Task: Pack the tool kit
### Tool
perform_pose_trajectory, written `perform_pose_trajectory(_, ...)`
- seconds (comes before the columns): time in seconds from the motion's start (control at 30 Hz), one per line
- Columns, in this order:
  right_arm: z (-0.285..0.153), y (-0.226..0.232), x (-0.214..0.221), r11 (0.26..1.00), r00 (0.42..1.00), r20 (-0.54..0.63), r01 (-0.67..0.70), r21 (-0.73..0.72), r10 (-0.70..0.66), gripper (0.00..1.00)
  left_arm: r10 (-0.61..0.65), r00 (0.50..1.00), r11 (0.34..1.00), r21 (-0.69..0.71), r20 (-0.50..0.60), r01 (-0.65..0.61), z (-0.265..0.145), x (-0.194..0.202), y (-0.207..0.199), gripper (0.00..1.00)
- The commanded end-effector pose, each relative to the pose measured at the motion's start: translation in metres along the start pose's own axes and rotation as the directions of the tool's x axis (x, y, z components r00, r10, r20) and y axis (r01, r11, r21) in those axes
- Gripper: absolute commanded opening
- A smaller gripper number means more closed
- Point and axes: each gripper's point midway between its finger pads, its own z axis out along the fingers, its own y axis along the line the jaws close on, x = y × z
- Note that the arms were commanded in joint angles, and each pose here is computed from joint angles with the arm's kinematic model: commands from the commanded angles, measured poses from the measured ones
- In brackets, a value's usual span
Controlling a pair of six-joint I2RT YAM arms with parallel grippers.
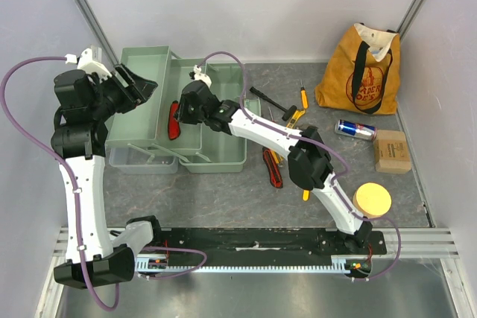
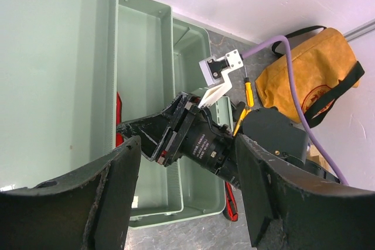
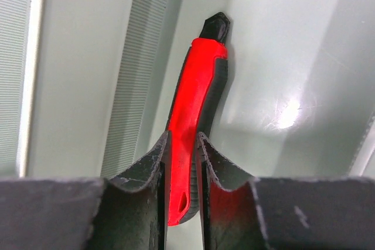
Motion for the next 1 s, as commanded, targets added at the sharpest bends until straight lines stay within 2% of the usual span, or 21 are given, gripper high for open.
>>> perform_pose_trajectory(0.0, -0.032, 0.03, -0.037, 0.997, 0.998, 0.067, 0.02, -0.072, -0.015, 0.27, 0.008, 1.0, 1.0, 0.013, 0.009, -0.008, 0.0, -0.002, -0.003, 0.72)
perform_pose_trajectory(0.17, -0.06, 0.037, -0.065, 0.995, 0.988, 0.14, 0.081, -0.062, -0.072, 0.32, 0.006, 1.0, 1.0, 0.03, 0.003, -0.006, 0.0, -0.002, -0.007, 0.72)
perform_pose_trajectory(0.33, -0.118, 0.027, -0.117, 0.981, 0.95, 0.244, 0.193, 0.026, -0.194, 0.42, 0.013, 1.0, 0.998, 0.065, -0.008, -0.012, -0.001, -0.002, -0.014, 0.72)
perform_pose_trajectory(0.47, -0.165, -0.028, -0.143, 0.963, 0.938, 0.245, 0.206, 0.176, -0.246, 0.49, 0.027, 0.999, 0.991, 0.132, -0.029, -0.023, 0.0, -0.001, -0.027, 0.72)
perform_pose_trajectory(0.6, -0.22, -0.1, -0.151, 0.924, 0.933, 0.222, 0.204, 0.324, -0.284, 0.65, 0.04, 0.998, 0.979, 0.202, -0.047, -0.03, 0.001, 0.001, -0.041, 0.72)
perform_pose_trajectory(0.73, -0.256, -0.16, -0.119, 0.869, 0.941, 0.096, 0.258, 0.422, -0.326, 0.78, 0.068, 0.997, 0.973, 0.226, -0.045, -0.057, 0.001, 0.002, -0.047, 0.72)
perform_pose_trajectory(0.83, -0.264, -0.188, -0.075, 0.846, 0.936, -0.039, 0.334, 0.415, -0.351, 0.83, 0.074, 0.996, 0.975, 0.214, -0.041, -0.064, 0.002, 0.002, -0.045, 0.72)
perform_pose_trajectory(0.97, -0.26, -0.217, -0.009, 0.857, 0.922, -0.216, 0.381, 0.346, -0.322, 0.85, 0.065, 0.996, 0.976, 0.212, -0.057, -0.051, 0.006, 0.005, -0.043, 0.72)
